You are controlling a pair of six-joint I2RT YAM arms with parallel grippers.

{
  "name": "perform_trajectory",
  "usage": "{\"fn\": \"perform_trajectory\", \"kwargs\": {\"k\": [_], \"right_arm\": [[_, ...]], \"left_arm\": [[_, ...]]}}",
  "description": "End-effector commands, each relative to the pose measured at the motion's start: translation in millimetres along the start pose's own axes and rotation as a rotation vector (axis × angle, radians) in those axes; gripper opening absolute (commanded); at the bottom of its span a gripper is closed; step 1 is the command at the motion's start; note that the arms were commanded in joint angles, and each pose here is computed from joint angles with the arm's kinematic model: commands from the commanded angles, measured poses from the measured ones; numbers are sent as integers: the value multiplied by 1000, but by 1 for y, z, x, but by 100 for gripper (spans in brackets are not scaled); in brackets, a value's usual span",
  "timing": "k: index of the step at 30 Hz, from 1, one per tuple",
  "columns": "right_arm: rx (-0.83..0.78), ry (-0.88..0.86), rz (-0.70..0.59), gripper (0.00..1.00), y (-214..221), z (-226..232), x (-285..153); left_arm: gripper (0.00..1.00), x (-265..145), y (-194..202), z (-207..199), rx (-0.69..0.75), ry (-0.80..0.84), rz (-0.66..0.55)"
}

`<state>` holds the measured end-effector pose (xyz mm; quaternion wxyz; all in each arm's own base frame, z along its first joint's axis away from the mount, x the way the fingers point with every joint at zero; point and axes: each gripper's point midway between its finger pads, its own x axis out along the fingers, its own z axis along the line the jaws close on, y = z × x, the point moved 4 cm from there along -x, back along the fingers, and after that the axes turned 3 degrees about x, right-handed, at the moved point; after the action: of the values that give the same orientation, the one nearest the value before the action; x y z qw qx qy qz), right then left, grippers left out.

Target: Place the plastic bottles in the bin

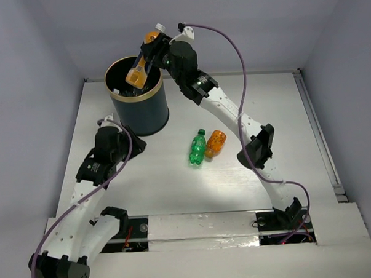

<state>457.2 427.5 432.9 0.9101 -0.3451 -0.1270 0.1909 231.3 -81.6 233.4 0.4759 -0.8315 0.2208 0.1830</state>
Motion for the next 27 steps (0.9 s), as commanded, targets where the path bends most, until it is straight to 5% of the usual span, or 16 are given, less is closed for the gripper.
{"fn": "perform_trajectory", "kwargs": {"k": [1,7,15,22,23,24,26,27], "right_arm": [[-34,-55,-248,57,-56,22,2],[-244,83,-228,60,-27,-23,19],[-372,5,-142,99,-21,-10,10],[-370,-89,-140,99,-64,32,-26],[-366,-73,-128,97,-67,31,-33],[-326,-92,-158,79,-95,48,-57],[-324,-29,-90,36,-77,22,-71],[-265,-63,-136,23,-110,39,-107]], "left_arm": [[43,-12,27,-8,-61,90,92],[44,-15,51,-12,-22,126,175],[62,-10,60,-29,38,173,188],[68,4,60,-54,74,214,197],[68,10,59,-57,79,213,205],[68,11,66,-65,100,236,232],[68,20,73,-78,126,254,260],[68,23,76,-84,137,260,265]]}}
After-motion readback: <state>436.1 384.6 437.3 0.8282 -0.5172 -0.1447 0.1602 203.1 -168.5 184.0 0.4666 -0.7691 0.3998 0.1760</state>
